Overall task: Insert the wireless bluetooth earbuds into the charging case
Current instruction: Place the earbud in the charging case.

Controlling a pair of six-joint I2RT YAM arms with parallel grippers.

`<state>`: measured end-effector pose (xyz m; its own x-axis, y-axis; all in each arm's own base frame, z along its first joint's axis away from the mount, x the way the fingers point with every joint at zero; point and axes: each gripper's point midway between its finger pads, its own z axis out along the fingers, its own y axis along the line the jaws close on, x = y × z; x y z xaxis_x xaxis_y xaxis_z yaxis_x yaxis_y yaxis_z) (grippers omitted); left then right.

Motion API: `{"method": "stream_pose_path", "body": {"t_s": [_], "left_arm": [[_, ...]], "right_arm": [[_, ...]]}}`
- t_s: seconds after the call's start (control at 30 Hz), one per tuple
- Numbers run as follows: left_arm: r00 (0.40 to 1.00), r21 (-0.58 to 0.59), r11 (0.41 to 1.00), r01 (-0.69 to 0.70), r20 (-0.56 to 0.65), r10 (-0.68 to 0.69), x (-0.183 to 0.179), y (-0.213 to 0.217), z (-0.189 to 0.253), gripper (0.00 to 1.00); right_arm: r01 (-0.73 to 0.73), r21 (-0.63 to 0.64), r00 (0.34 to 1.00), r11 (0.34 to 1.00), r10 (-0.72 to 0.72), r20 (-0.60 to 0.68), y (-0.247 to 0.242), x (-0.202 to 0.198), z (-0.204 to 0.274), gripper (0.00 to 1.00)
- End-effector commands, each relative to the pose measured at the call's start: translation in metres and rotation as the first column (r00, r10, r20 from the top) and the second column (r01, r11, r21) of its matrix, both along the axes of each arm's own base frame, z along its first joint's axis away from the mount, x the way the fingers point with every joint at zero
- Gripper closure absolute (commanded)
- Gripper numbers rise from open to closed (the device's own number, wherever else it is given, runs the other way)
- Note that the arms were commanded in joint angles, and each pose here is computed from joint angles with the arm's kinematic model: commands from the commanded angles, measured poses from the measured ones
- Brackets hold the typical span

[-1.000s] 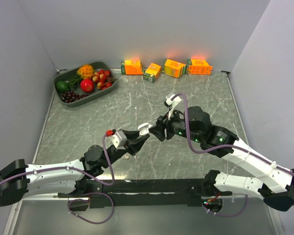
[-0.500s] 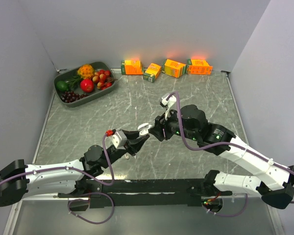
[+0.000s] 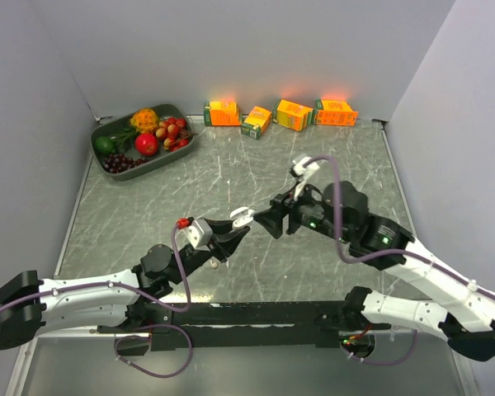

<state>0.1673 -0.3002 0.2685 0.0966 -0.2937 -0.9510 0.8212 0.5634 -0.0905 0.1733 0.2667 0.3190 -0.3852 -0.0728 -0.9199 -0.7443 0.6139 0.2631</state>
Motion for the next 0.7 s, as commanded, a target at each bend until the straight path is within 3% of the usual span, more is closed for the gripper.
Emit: {"method": "stream_pose_path", "body": {"t_s": [0.0, 0.03, 0.07, 0.17, 0.27, 0.33, 0.37, 0.47, 0.53, 0.67], "left_arm": [[0.999, -0.110, 0.993, -0.030, -0.027, 0.027, 0.002, 0.011, 0.027, 0.99], [0.999, -0.118, 0.992, -0.034, -0.046, 0.029, 0.002, 0.012, 0.026, 0.99], [0.998, -0.119, 0.992, -0.040, -0.061, 0.033, 0.003, 0.013, 0.024, 0.99], [0.994, -0.150, 0.987, -0.060, -0.103, 0.045, 0.005, 0.018, 0.025, 0.99], [0.986, -0.182, 0.980, -0.085, -0.157, 0.056, 0.007, 0.024, 0.027, 0.99], [0.977, -0.190, 0.976, -0.104, -0.201, 0.065, 0.009, 0.026, 0.024, 0.99], [0.979, -0.203, 0.974, -0.095, -0.194, 0.055, 0.007, 0.028, 0.028, 0.99], [0.985, -0.211, 0.975, -0.067, -0.170, 0.031, 0.002, 0.029, 0.028, 0.99], [0.988, -0.183, 0.983, -0.034, -0.153, 0.006, -0.002, 0.024, 0.027, 0.99], [0.994, -0.183, 0.983, 0.025, -0.102, -0.044, -0.010, 0.023, 0.029, 0.99]], "right_arm": [[0.104, 0.156, 0.989, 0.982, -0.119, 0.091, -0.021, 0.008, 0.042, 0.29], [0.087, 0.159, 0.990, 0.983, -0.104, 0.100, -0.020, 0.007, 0.039, 0.30], [0.084, 0.182, 0.988, 0.980, -0.106, 0.116, -0.023, 0.005, 0.045, 0.45], [0.184, 0.196, 0.977, 0.963, -0.201, 0.068, -0.033, 0.017, 0.041, 0.73], [0.188, 0.185, 0.975, 0.965, -0.206, 0.082, -0.036, 0.018, 0.043, 0.88], [0.136, 0.194, 0.978, 0.971, -0.163, 0.128, -0.033, 0.016, 0.047, 0.83], [0.085, 0.200, 0.982, 0.976, -0.116, 0.150, -0.031, 0.010, 0.050, 0.65], [0.038, 0.179, 0.987, 0.983, -0.065, 0.150, -0.026, 0.006, 0.047, 0.35], [0.010, 0.183, 0.988, 0.983, -0.038, 0.153, -0.023, 0.003, 0.048, 0.29], [0.017, 0.197, 0.987, 0.980, -0.048, 0.156, -0.025, 0.004, 0.048, 0.29]]}}
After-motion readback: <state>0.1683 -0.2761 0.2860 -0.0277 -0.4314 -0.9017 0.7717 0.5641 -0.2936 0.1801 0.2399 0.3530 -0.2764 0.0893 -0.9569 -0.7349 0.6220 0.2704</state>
